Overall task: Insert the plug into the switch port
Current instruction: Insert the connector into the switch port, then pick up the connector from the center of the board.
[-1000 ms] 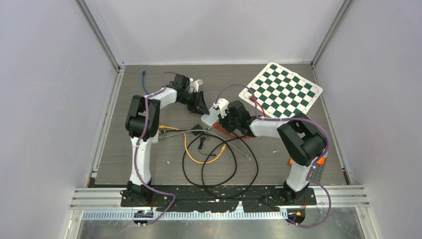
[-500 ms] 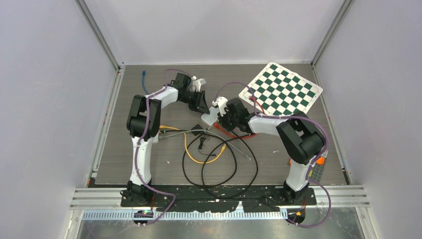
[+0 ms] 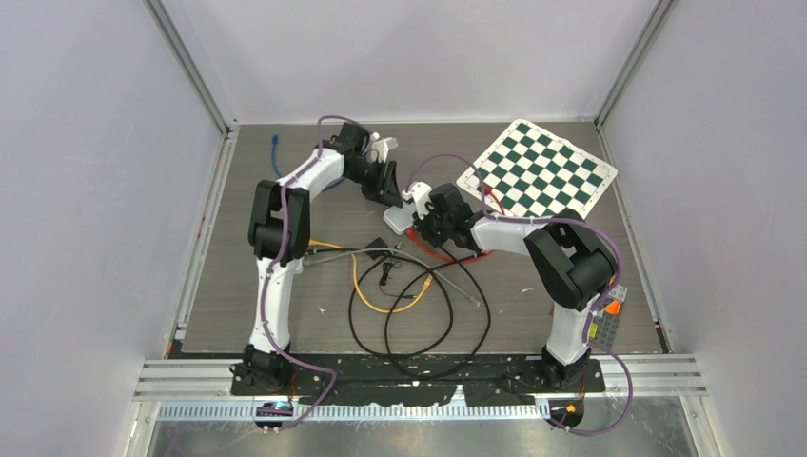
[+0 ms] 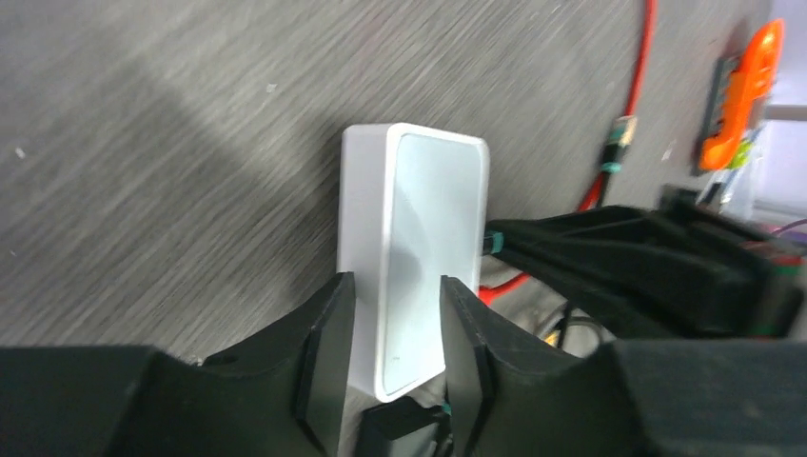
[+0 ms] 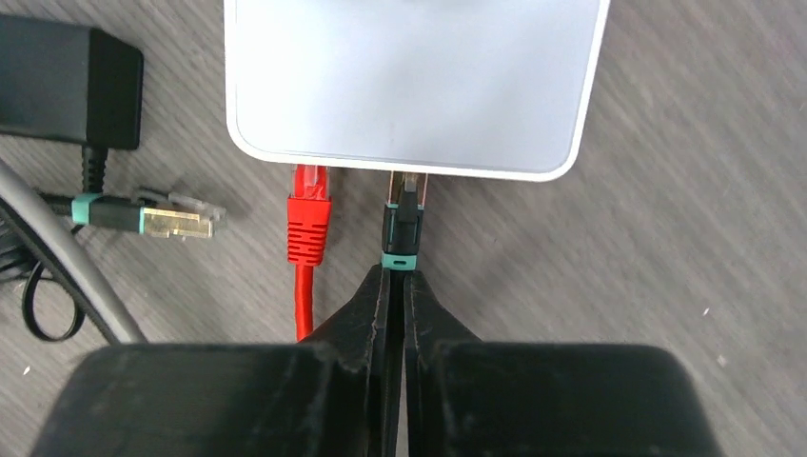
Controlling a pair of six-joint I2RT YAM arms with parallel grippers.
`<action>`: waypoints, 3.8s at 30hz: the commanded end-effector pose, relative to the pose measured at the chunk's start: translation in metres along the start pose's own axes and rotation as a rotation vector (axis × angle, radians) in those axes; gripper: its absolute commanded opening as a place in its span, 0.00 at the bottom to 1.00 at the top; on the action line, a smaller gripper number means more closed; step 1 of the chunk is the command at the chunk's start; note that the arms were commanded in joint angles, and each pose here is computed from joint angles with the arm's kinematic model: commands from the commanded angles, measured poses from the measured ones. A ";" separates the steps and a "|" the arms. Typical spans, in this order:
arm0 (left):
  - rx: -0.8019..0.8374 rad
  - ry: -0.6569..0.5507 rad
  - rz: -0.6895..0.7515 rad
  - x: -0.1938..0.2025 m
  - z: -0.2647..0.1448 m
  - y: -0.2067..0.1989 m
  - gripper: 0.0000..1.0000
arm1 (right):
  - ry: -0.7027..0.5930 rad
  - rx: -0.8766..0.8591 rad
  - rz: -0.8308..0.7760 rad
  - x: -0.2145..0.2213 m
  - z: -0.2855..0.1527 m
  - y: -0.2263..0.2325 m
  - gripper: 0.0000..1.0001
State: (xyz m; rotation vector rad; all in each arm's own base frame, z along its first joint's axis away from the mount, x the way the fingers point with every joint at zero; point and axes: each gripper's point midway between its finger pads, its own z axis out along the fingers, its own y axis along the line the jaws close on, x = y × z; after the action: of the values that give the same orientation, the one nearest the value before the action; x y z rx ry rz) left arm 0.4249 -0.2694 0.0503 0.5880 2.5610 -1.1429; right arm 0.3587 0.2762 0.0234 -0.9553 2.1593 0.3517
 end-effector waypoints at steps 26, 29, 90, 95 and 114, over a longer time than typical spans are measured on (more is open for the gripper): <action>-0.744 -0.609 -0.626 -0.070 -0.211 0.144 0.51 | -0.087 0.056 -0.198 -0.101 0.007 -0.032 0.47; -0.890 -0.673 -0.742 -0.058 -0.237 0.162 0.52 | -0.108 0.067 -0.188 -0.107 -0.007 -0.034 0.49; -0.953 -0.302 -1.115 0.027 -0.222 0.218 0.33 | -0.494 0.087 -0.145 -0.186 -0.164 -0.016 0.50; -0.944 -0.438 -1.067 0.012 -0.239 0.208 0.38 | -0.503 0.078 -0.129 -0.188 -0.167 -0.014 0.50; -0.516 -0.683 -0.984 -0.064 -0.189 0.211 0.38 | -0.501 0.085 -0.140 -0.186 -0.167 -0.014 0.50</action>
State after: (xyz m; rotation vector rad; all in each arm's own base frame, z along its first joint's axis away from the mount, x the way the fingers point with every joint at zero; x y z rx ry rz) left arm 0.5423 -0.0003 0.0560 -1.1410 2.3526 -0.4794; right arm 0.3664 0.2790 0.2513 -0.8776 1.7063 0.3807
